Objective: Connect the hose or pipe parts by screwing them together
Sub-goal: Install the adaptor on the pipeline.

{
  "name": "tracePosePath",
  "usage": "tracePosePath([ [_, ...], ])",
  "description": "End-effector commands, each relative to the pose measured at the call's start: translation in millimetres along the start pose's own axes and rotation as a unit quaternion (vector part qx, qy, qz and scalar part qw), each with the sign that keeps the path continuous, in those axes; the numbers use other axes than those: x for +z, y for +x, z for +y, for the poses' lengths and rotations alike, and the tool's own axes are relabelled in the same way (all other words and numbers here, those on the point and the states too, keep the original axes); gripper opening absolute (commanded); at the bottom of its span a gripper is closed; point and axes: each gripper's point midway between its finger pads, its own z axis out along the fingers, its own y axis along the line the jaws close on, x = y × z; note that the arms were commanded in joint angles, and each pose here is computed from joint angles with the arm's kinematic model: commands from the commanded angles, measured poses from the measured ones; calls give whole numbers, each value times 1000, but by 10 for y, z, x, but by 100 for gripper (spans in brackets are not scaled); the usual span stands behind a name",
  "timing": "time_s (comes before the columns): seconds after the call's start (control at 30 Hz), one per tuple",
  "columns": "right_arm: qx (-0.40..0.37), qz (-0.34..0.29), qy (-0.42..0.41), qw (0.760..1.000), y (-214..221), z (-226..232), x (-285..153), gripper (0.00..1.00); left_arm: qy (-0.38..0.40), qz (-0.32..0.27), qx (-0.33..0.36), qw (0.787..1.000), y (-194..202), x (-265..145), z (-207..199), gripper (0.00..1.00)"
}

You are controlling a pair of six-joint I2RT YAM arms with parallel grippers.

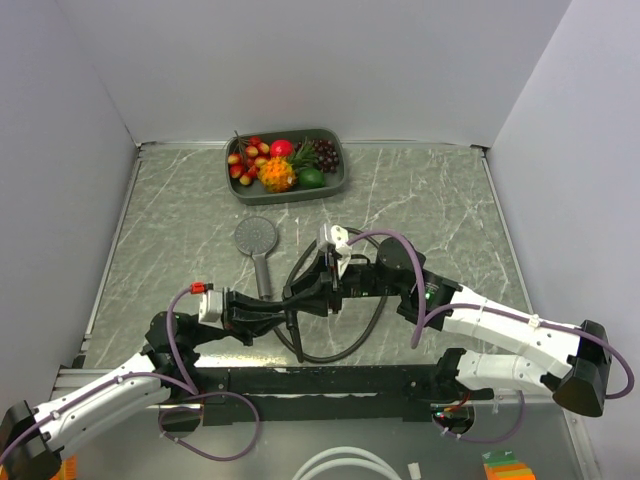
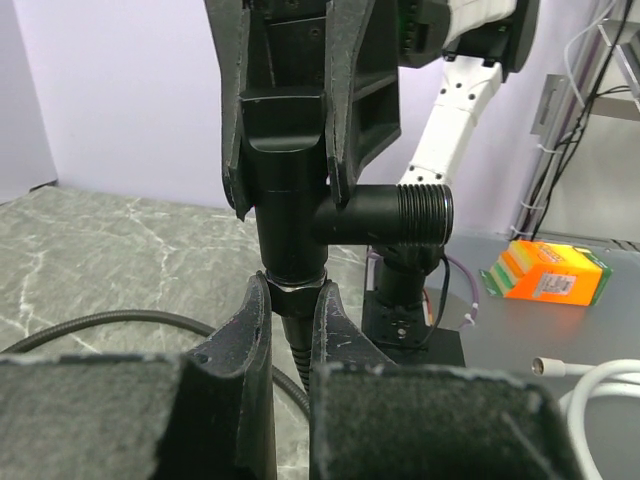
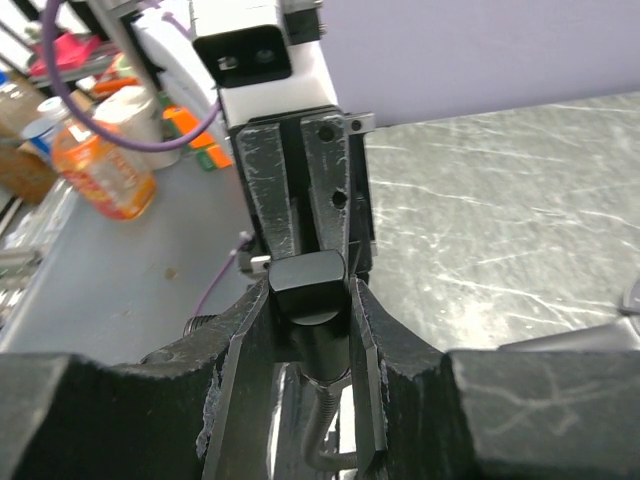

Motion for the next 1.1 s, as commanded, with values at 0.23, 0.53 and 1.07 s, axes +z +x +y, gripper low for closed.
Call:
tracePosePath([
  [0.23, 18, 48, 100, 994, 469, -222, -101, 0, -21, -92, 44, 995, -569, 80, 61, 1],
  [0.53, 30, 56, 167, 984, 516, -217, -39, 0, -47, -89, 44, 994, -546, 80, 172, 1],
  [1.07, 74, -12, 359, 930, 523, -419, -27, 0, -102, -117, 85, 984, -728, -10, 401, 1],
])
